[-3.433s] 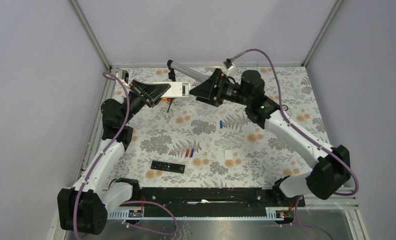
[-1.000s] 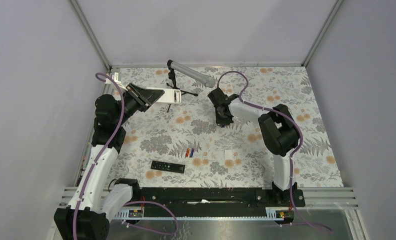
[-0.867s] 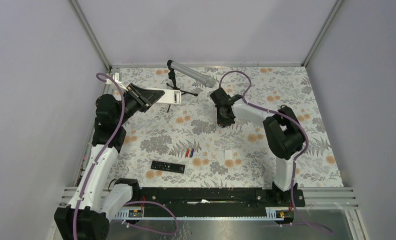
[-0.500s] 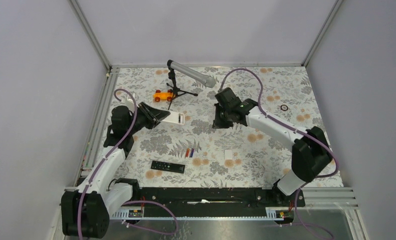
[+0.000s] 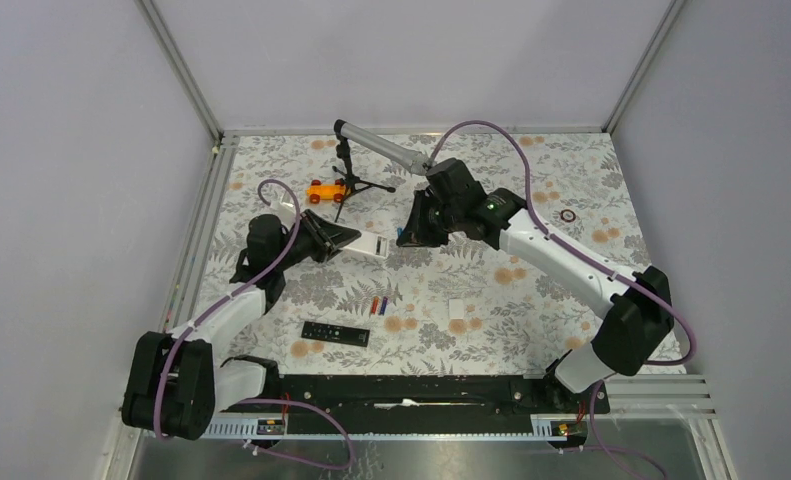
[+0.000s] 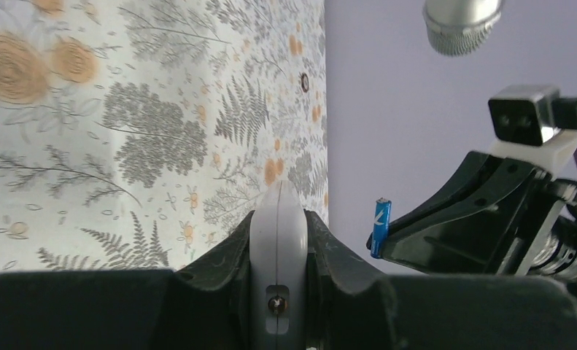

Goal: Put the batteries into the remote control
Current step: Load the battery into the remote control.

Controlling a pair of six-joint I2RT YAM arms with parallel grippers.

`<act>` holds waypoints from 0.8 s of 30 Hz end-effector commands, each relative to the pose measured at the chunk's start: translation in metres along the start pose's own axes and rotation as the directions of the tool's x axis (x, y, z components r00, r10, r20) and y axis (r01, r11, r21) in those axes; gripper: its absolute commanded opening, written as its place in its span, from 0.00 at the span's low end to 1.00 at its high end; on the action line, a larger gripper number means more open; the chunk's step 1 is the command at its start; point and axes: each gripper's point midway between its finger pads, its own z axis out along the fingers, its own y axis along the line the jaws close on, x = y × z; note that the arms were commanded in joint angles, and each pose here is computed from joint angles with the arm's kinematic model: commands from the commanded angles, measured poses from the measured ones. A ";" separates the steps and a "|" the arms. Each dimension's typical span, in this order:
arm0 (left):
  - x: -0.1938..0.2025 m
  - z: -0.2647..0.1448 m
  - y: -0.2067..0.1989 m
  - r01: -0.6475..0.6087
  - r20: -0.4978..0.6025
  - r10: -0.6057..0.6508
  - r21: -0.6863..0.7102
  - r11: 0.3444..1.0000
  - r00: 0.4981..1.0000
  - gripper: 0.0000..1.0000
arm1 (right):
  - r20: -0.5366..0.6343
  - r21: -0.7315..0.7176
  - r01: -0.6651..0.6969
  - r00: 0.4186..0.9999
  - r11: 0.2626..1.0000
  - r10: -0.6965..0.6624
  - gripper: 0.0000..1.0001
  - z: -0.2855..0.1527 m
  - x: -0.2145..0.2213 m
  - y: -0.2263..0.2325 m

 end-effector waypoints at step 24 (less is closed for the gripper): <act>-0.009 0.002 -0.064 -0.179 0.076 0.166 0.219 0.959 0.983 0.00 | -0.087 -0.035 -0.011 0.996 0.999 0.007 0.08 0.014 0.002 0.032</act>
